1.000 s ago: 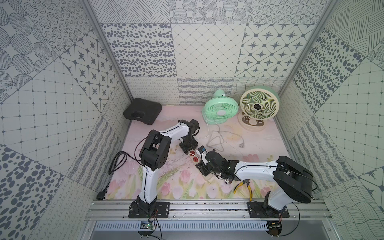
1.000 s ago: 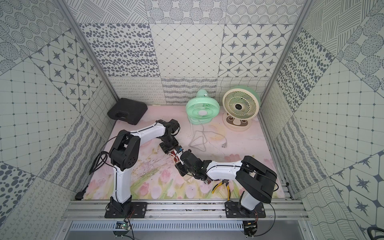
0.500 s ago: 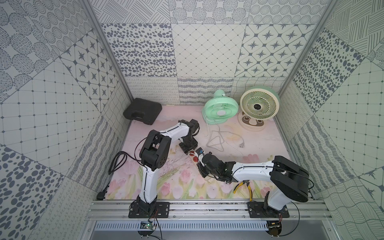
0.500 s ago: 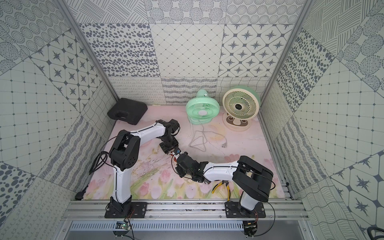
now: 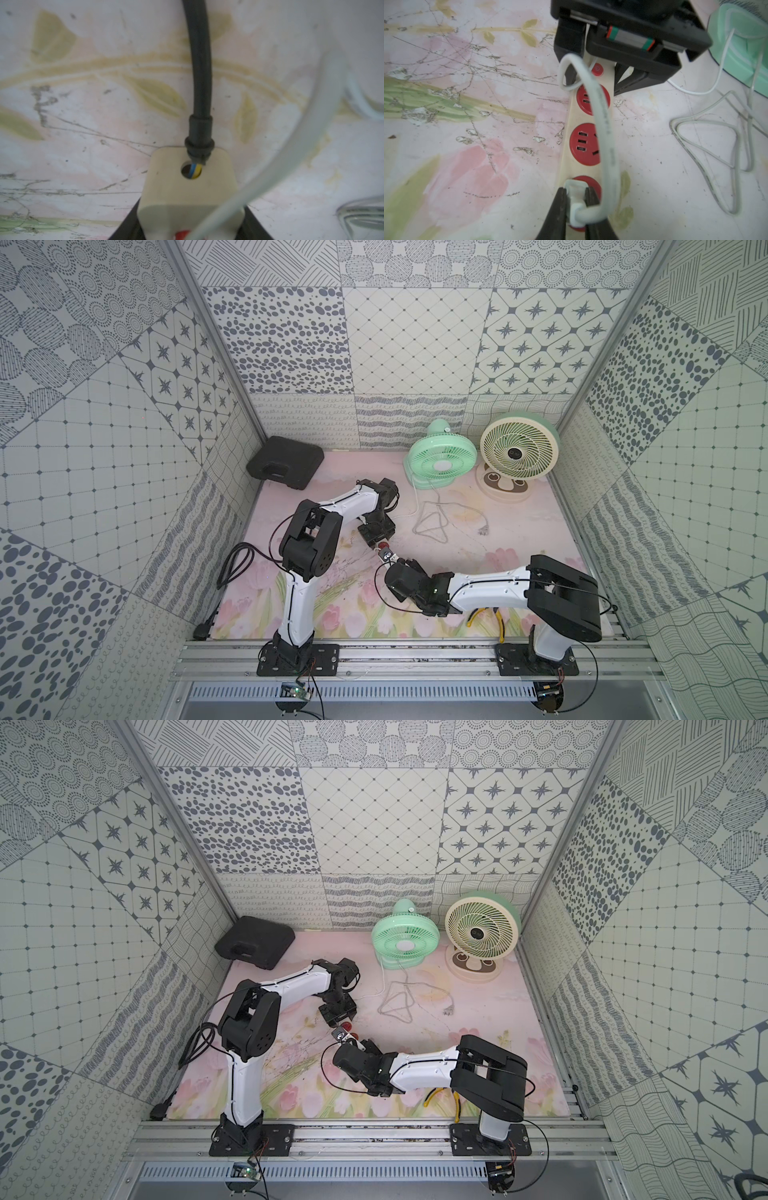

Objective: Unplug the desk fan from the power strip
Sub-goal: Remove the plug from the socket.

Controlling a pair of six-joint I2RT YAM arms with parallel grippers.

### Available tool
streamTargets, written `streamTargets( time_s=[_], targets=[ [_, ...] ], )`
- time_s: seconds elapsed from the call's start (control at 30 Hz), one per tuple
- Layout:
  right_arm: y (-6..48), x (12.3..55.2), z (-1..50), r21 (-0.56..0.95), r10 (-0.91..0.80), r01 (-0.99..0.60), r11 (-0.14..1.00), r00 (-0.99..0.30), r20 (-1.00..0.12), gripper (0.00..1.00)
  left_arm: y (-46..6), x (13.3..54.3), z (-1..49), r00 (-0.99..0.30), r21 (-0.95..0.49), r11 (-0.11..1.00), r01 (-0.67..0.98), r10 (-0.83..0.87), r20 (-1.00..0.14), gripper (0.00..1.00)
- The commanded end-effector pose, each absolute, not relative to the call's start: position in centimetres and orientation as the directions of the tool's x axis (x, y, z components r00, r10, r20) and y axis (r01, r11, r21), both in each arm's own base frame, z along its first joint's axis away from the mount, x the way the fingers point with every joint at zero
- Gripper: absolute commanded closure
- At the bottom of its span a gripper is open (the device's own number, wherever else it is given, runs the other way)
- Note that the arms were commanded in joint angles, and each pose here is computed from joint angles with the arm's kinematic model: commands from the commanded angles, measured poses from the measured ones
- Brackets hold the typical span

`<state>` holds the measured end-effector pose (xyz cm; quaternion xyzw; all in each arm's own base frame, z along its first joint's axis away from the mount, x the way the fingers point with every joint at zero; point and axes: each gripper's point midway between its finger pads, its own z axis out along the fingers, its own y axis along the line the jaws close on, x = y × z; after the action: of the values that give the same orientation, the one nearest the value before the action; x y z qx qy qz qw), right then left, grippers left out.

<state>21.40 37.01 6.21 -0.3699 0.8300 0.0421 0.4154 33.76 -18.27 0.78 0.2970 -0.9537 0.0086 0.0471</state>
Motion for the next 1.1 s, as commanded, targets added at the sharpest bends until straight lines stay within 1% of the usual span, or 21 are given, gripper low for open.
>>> streamTargets(
  time_s=[0.0,0.2,0.33,0.43,0.53,0.67,0.77,0.9,1.07],
  targets=[
    [39.9,19.3,5.1,-0.240,-0.639,-0.744,0.623,-0.308,-0.705,1.00,-12.1,29.7,-1.0,-0.800,0.348,0.764,-0.543,-0.597,0.063,1.00],
    [39.7,19.4,5.7,-0.219,-0.615,-0.736,0.640,-0.321,-0.721,1.00,-12.1,29.6,-1.1,-0.801,0.348,0.766,-0.541,-0.595,0.066,1.00],
    [39.5,19.7,6.3,-0.159,-0.567,-0.727,0.668,-0.359,-0.741,1.00,-12.0,29.6,-0.9,-0.802,0.344,0.767,-0.542,-0.594,0.061,1.00],
    [39.0,20.1,6.6,-0.072,-0.510,-0.715,0.695,-0.420,-0.751,1.00,-11.8,29.6,-0.7,-0.804,0.350,0.765,-0.540,-0.592,0.055,1.00],
    [38.3,20.8,6.9,0.054,-0.421,-0.688,0.724,-0.502,-0.755,1.00,-11.8,29.6,-0.5,-0.806,0.348,0.767,-0.539,-0.590,0.052,1.00],
    [37.4,21.8,6.9,0.235,-0.296,-0.630,0.740,-0.619,-0.728,1.00,-11.8,29.6,-0.2,-0.808,0.341,0.769,-0.540,-0.587,0.044,1.00],
    [36.6,22.4,6.7,0.312,-0.234,-0.588,0.746,-0.670,-0.704,1.00,-11.7,29.5,0.0,-0.810,0.341,0.770,-0.539,-0.585,0.041,1.00],
    [36.1,22.9,6.5,0.364,-0.192,-0.553,0.749,-0.708,-0.680,1.00,-11.8,29.6,0.3,-0.813,0.336,0.773,-0.539,-0.582,0.035,1.00],
    [36.1,23.0,6.2,0.359,-0.196,-0.549,0.755,-0.710,-0.676,1.00,-11.7,29.6,0.5,-0.814,0.335,0.774,-0.538,-0.580,0.031,1.00]
  ],
)
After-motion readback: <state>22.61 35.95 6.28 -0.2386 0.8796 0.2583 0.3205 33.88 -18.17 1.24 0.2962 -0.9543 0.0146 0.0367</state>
